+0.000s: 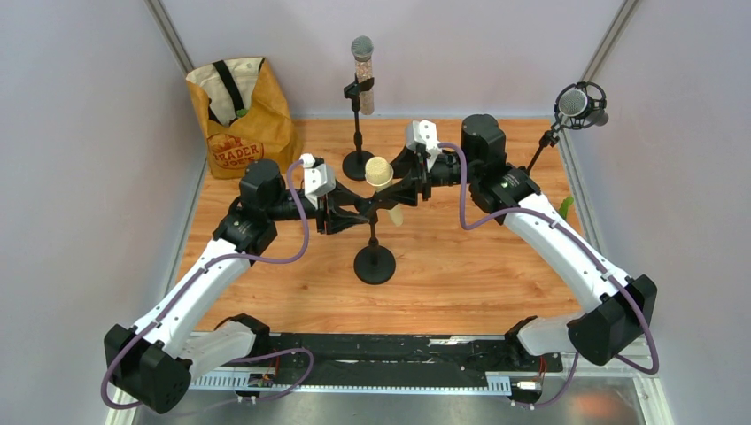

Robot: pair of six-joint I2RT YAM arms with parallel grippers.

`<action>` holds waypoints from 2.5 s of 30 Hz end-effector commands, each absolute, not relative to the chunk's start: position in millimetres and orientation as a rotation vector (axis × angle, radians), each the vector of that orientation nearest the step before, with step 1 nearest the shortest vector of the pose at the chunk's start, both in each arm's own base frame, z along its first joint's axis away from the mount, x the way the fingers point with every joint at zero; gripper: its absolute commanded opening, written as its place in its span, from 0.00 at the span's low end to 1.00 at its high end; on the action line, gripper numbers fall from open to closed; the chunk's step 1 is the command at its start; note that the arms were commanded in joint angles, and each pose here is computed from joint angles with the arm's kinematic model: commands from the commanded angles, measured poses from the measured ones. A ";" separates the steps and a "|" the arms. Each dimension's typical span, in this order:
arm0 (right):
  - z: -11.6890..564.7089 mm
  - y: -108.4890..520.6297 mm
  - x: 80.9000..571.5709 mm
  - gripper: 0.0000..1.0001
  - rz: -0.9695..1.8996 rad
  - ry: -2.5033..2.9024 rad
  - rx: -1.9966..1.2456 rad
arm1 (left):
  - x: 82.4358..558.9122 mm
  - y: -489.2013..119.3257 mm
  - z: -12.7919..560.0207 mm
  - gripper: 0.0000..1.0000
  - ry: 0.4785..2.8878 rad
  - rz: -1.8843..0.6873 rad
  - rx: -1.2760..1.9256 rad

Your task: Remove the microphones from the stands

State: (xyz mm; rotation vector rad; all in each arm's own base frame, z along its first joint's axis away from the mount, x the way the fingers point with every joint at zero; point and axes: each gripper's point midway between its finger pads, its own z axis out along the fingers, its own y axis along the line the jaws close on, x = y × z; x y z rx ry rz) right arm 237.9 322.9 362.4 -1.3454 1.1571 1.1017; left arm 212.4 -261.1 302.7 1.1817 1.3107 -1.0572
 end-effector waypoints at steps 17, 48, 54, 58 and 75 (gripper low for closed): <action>383.1 317.3 235.9 0.38 1.036 1.103 -1.310 | 221.1 -261.0 303.3 0.75 1.405 -1.092 1.057; 384.4 313.9 240.2 0.38 0.984 1.101 -1.293 | 226.3 -261.6 300.2 0.00 1.394 -1.059 1.063; 386.4 310.1 248.2 0.36 0.915 1.116 -1.266 | 225.5 -262.0 301.8 0.00 1.387 -1.064 1.066; 385.9 307.6 250.8 0.36 0.884 1.121 -1.260 | 225.0 -262.2 302.1 0.00 1.384 -1.066 1.068; 392.6 283.1 289.5 0.35 0.592 1.180 -1.135 | 218.9 -262.1 301.5 0.00 1.370 -1.086 1.085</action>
